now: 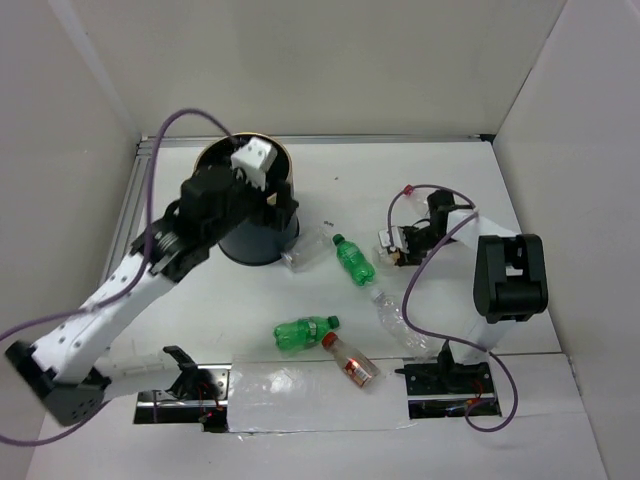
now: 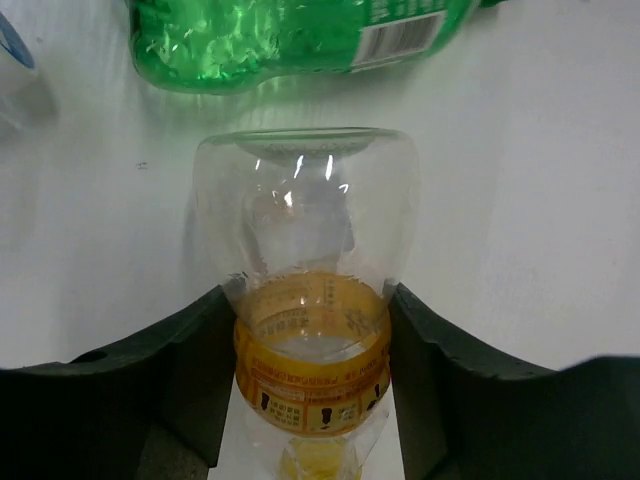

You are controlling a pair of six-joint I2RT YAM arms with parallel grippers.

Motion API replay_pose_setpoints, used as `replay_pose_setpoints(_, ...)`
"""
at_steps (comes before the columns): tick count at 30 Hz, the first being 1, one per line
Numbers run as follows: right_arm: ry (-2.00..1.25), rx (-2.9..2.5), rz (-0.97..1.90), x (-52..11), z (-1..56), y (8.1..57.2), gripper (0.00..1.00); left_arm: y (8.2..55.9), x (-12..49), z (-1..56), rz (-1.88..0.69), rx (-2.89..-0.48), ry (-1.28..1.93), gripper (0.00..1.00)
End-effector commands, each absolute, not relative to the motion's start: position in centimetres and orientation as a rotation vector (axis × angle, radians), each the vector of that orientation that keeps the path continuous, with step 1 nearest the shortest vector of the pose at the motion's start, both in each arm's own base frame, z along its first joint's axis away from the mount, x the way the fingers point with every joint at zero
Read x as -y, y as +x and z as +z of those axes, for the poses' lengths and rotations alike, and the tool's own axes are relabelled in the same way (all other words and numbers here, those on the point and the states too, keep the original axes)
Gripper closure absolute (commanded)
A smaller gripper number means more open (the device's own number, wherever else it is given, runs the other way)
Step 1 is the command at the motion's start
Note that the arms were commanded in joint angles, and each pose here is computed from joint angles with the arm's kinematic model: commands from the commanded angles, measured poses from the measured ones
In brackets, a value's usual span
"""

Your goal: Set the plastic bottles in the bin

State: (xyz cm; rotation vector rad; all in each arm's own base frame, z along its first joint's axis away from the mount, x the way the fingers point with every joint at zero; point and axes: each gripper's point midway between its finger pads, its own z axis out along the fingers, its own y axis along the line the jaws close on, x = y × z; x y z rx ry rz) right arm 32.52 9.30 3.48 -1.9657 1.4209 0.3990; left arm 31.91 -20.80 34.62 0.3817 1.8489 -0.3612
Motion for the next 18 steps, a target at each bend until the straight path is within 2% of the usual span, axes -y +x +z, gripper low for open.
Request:
replay_pose_setpoints(1, -1.883, -1.416, 0.498, -9.6, 8.5, 32.2, 0.78, 23.7, 24.4, 29.5, -0.665, -1.901, 0.724, 0.08)
replay_pose_setpoints(5, -1.583, -1.382, 0.602, -13.9, 19.9, 35.8, 0.8, 17.8, 26.2, 23.4, -0.808, -1.965, 0.876, 0.12)
replay_pose_setpoints(7, -1.434, -1.168, 0.685, -19.4, 30.0, 39.3, 0.8, 15.2, 27.7, 21.1, -0.835, -1.949, 1.001, 0.12)
replay_pose_setpoints(8, -1.357, -1.28, 0.786, -19.5, 29.8, 38.7, 0.8, 15.4, 27.6, 21.1, -0.826, -1.95, 0.996, 0.12)
replay_pose_setpoints(9, -1.332, -1.217, 0.811, -21.2, 33.3, 39.1, 0.8, 15.3, 28.0, 20.0, -0.795, -1.958, 1.053, 0.12)
replay_pose_setpoints(12, -1.306, -1.129, 0.937, -28.5, 37.3, 39.2, 0.78, 14.9, 28.8, 16.9, -0.689, -1.98, 1.178, 0.09)
replay_pose_setpoints(13, -1.331, -1.036, 0.954, -31.5, 40.6, 37.9, 0.78, 15.0, 28.9, 16.1, -0.664, -1.993, 1.202, 0.09)
replay_pose_setpoints(15, -1.33, -1.075, 1.049, -34.9, 39.6, 38.8, 0.78, 15.1, 29.3, 13.6, -0.622, -2.034, 1.24, 0.08)
replay_pose_setpoints(16, -1.345, -0.995, 1.03, -36.0, 42.6, 38.4, 0.77, 14.9, 29.7, 13.3, -0.625, -2.033, 1.254, 0.08)
replay_pose_setpoints(17, -1.351, -1.059, 1.087, -38.2, 40.0, 39.4, 0.77, 14.8, 29.8, 12.1, -0.601, -2.044, 1.282, 0.08)
replay_pose_setpoints(18, -1.333, -1.088, 1.136, -39.1, 40.0, 39.4, 0.77, 14.9, 29.9, 11.5, -0.601, -2.045, 1.282, 0.08)
